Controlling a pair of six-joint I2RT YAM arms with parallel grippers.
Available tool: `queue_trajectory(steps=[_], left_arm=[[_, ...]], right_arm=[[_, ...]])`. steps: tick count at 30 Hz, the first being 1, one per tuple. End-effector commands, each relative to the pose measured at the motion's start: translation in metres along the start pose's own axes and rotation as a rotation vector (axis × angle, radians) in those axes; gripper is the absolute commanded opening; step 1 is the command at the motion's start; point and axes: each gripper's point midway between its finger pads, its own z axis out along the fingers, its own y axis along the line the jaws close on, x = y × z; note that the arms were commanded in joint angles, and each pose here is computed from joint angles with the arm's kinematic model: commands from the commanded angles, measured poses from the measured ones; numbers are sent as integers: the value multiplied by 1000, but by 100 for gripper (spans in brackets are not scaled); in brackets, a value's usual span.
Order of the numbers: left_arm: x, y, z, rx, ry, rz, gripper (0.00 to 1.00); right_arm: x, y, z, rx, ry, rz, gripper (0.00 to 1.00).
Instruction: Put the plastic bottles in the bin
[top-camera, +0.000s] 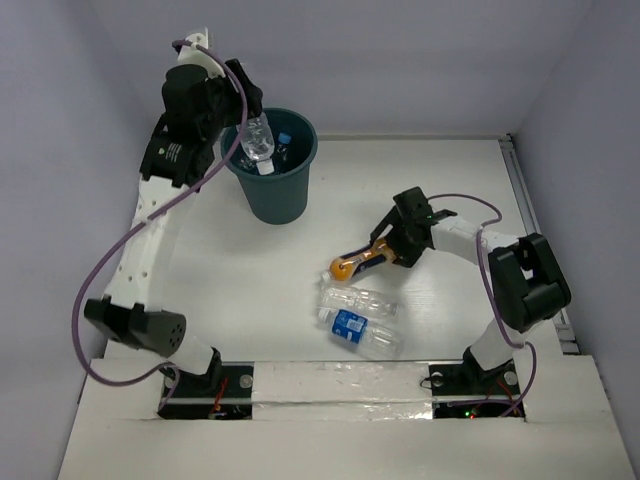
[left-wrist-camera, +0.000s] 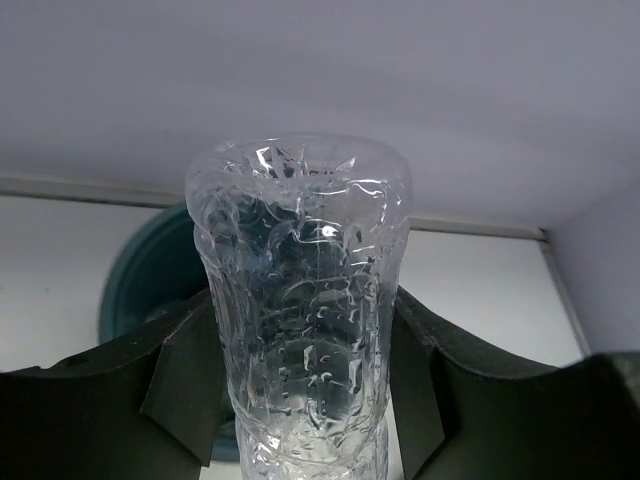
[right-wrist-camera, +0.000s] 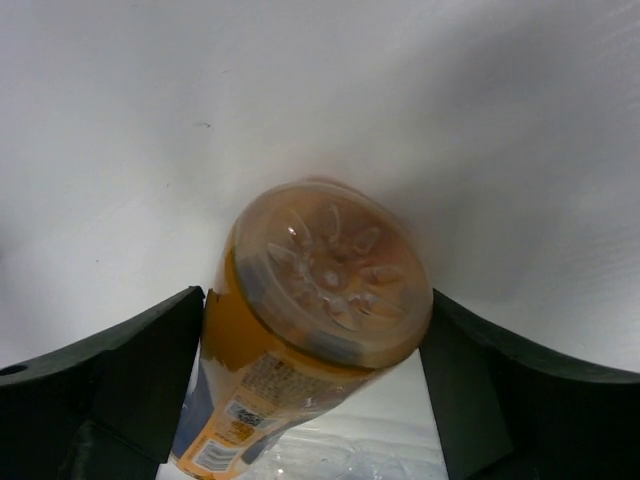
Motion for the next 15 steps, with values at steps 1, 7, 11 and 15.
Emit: queue_trajectory(steps=[1, 7, 11, 15], left_arm=[[-11, 26, 36, -70, -59, -52, 37], [-12, 51, 84, -170, -111, -25, 38], [-17, 57, 101, -196, -142, -20, 39], [-25, 54, 106, -187, -179, -31, 40]], right_arm=[[-18, 35, -12, -104, -52, 9, 79], [-38, 64, -41, -211, -131, 23, 49], [-63, 85, -84, -285, -243, -12, 44], [-87, 107, -140, -359, -344, -61, 44]])
